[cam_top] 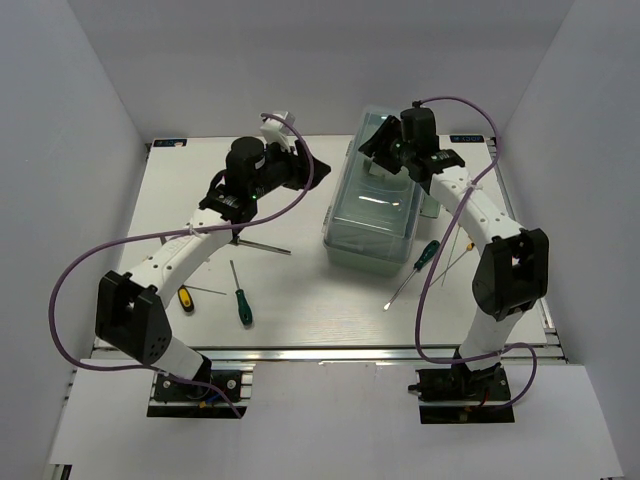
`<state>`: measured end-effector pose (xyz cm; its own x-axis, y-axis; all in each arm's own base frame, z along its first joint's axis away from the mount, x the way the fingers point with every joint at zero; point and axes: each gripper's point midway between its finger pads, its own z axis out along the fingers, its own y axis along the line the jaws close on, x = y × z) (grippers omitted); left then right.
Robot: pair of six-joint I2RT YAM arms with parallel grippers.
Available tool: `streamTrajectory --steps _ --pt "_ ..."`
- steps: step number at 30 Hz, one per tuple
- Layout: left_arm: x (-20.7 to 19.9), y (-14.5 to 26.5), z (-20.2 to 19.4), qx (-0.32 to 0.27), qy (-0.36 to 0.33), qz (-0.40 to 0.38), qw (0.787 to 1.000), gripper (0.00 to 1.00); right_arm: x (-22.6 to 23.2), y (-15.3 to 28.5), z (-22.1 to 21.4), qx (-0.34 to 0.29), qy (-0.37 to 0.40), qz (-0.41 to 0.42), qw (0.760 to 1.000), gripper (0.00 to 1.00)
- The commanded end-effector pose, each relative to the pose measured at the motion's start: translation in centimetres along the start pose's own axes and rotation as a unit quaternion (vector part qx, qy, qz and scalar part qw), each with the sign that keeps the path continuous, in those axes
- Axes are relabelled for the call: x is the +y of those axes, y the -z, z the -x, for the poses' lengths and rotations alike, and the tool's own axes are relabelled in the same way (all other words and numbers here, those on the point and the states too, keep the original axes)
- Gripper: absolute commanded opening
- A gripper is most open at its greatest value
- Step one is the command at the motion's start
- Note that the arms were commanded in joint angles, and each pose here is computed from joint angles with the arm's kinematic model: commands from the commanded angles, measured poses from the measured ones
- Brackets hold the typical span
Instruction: Sort the tools into containers
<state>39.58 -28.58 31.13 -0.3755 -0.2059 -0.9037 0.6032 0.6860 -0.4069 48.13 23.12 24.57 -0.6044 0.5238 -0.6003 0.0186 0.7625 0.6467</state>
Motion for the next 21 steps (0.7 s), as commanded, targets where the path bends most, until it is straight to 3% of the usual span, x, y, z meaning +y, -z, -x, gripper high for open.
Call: streamTrajectory --steps 1,5,11,21 --pt "-0.9 -0.1 1.1 -0.02 -0.02 -0.019 0.999 0.64 -1.7 -0.7 -1.8 0.026 -0.023 -0.047 0.998 0.57" --pt "-0.9 -0.7 0.6 -0.018 -0.022 -0.03 0.999 0.64 -2.2 -0.8 -3.2 0.049 -0.038 -0.051 0.997 0.57" --pt "-1.4 -1.7 0.9 -0.02 -0.024 -0.052 0.998 0.64 -0.2 -0.4 -4.8 0.087 -0.06 0.009 0.994 0.56" --pt "-2.8 -4.5 2.7 -0.02 -0.023 -0.099 0.995 0.65 4.5 1.1 -1.3 0.067 -0.067 0.094 0.991 0.52"
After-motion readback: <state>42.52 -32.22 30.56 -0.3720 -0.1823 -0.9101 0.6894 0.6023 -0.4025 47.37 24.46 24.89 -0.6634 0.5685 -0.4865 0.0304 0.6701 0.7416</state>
